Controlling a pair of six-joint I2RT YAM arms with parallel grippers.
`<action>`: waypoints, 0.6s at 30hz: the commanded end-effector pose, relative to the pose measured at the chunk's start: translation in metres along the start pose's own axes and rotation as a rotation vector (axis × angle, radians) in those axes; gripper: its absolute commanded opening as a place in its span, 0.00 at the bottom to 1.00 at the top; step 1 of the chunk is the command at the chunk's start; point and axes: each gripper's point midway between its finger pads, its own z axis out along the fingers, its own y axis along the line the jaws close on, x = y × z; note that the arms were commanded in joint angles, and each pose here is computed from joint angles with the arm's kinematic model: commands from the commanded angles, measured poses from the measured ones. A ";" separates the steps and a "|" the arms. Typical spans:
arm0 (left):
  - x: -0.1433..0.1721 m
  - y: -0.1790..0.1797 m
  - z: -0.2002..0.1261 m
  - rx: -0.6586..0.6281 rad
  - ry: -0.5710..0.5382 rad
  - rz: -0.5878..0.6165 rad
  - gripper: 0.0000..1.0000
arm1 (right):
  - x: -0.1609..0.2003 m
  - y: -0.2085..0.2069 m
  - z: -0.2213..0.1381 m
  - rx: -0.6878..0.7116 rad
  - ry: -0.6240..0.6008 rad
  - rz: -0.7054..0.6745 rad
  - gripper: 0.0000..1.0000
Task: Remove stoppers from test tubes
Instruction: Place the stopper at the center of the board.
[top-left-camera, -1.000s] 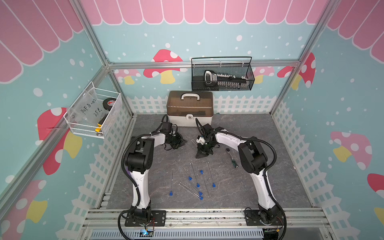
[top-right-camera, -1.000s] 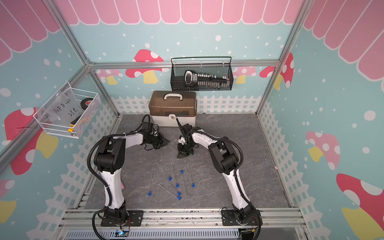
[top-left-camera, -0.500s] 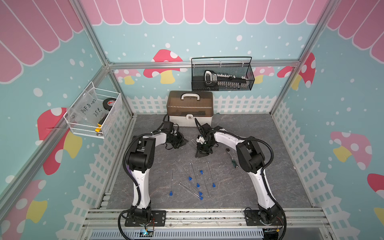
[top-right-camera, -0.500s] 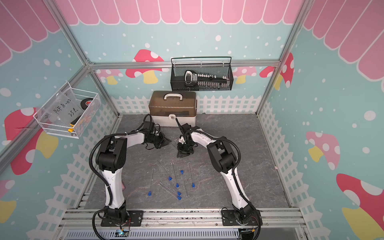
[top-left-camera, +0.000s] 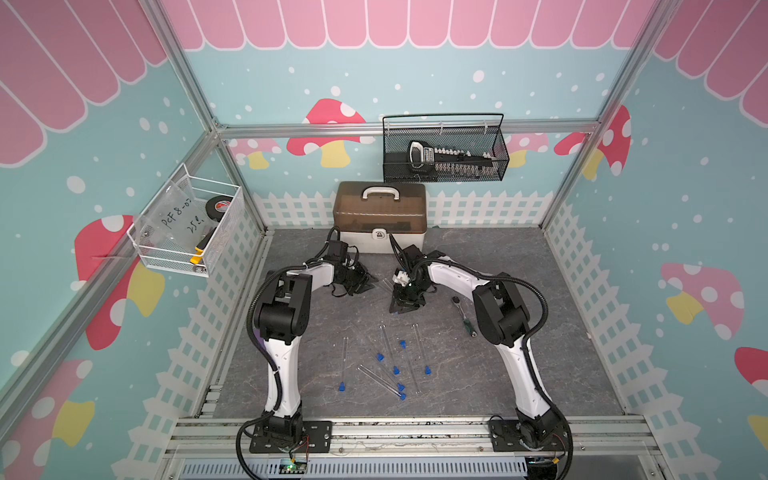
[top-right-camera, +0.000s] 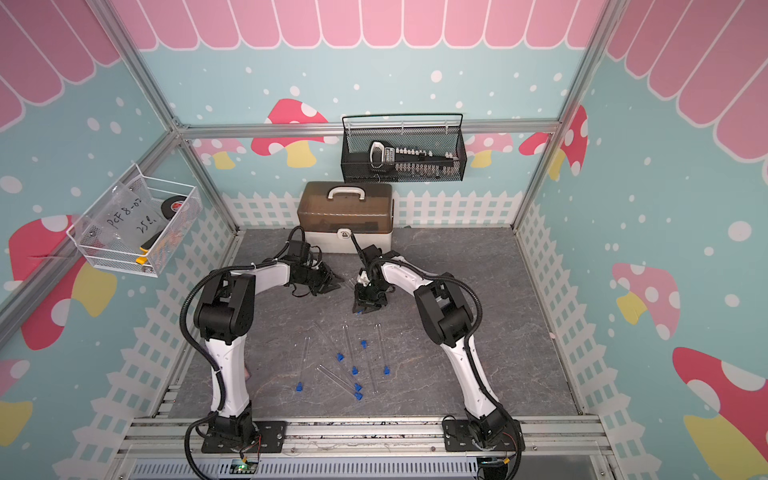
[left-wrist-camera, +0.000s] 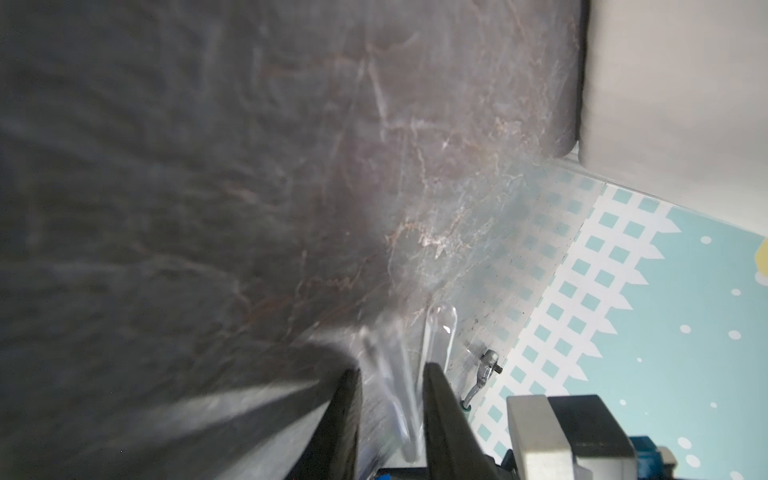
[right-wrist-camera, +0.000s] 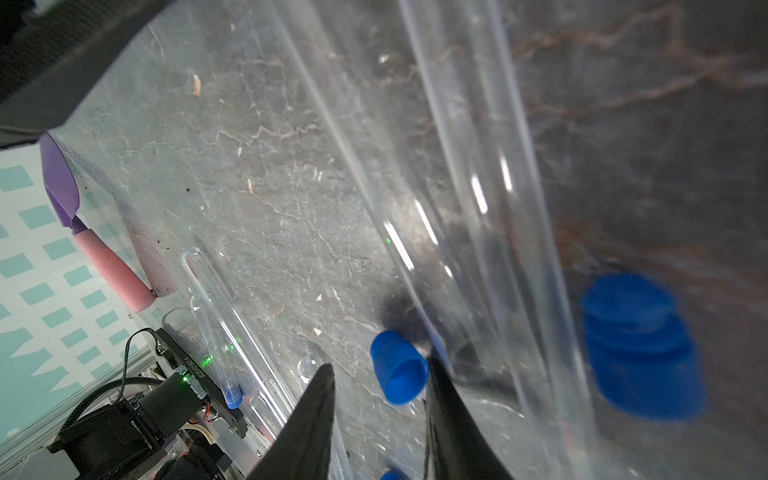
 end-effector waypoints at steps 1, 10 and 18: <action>0.003 0.038 0.014 -0.120 0.015 -0.050 0.30 | -0.001 0.011 -0.014 0.009 -0.021 -0.028 0.37; 0.002 0.036 0.016 -0.113 0.020 -0.049 0.31 | -0.007 0.021 -0.036 0.019 -0.074 -0.060 0.37; 0.004 0.020 0.008 -0.077 0.022 -0.030 0.32 | -0.021 0.039 -0.089 0.054 -0.192 -0.121 0.39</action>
